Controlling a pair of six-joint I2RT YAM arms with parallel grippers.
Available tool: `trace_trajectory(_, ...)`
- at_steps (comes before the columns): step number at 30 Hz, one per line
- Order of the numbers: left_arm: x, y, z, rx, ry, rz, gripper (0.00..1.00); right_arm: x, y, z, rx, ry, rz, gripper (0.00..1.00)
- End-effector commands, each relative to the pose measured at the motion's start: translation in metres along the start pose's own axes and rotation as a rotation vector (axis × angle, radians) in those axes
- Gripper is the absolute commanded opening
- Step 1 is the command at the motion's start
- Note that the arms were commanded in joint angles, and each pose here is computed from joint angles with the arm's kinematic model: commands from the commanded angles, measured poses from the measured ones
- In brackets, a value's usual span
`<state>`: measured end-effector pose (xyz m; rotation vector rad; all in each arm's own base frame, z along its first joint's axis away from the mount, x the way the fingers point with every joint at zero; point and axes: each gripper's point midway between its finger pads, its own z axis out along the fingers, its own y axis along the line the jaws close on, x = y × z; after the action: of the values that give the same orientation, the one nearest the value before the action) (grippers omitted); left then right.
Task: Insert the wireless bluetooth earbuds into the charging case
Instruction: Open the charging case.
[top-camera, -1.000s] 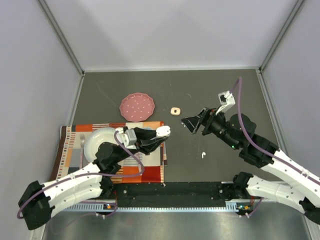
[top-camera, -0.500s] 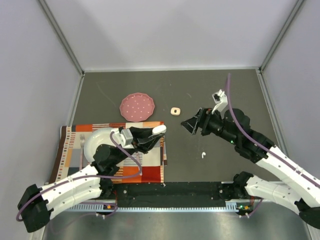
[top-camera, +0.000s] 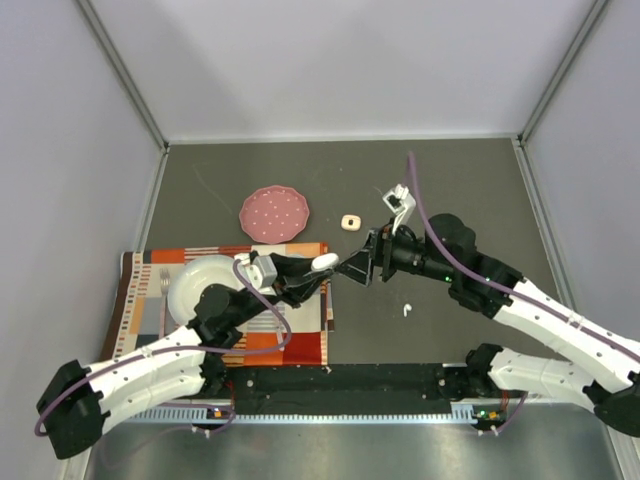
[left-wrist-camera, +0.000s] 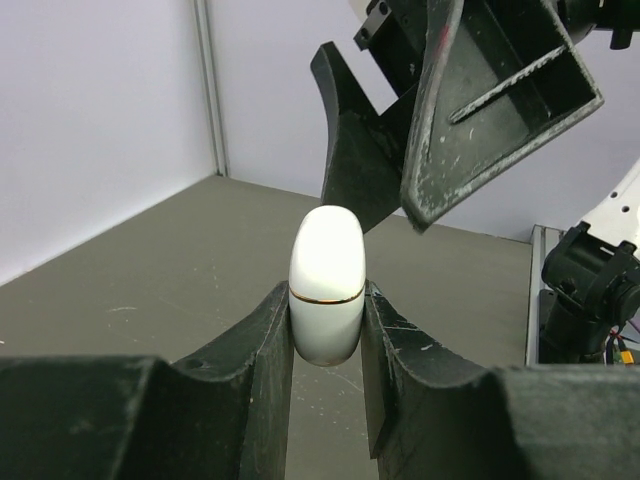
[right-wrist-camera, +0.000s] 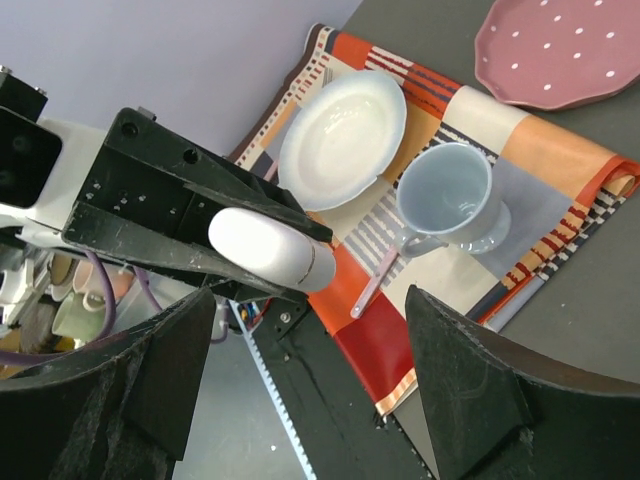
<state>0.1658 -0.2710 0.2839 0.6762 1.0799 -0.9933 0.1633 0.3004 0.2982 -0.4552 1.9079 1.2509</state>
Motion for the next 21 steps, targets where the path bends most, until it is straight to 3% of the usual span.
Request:
trace_trajectory(1,-0.030,-0.007,0.009,0.039,-0.081,0.024,0.00,-0.020,0.027,0.003,-0.087,-0.039,-0.053,0.77)
trace_trajectory(21,-0.042,-0.044,0.004,0.247,-0.111,0.043,0.00,-0.044,0.008,0.006,0.042,-0.144,-0.045,0.80)
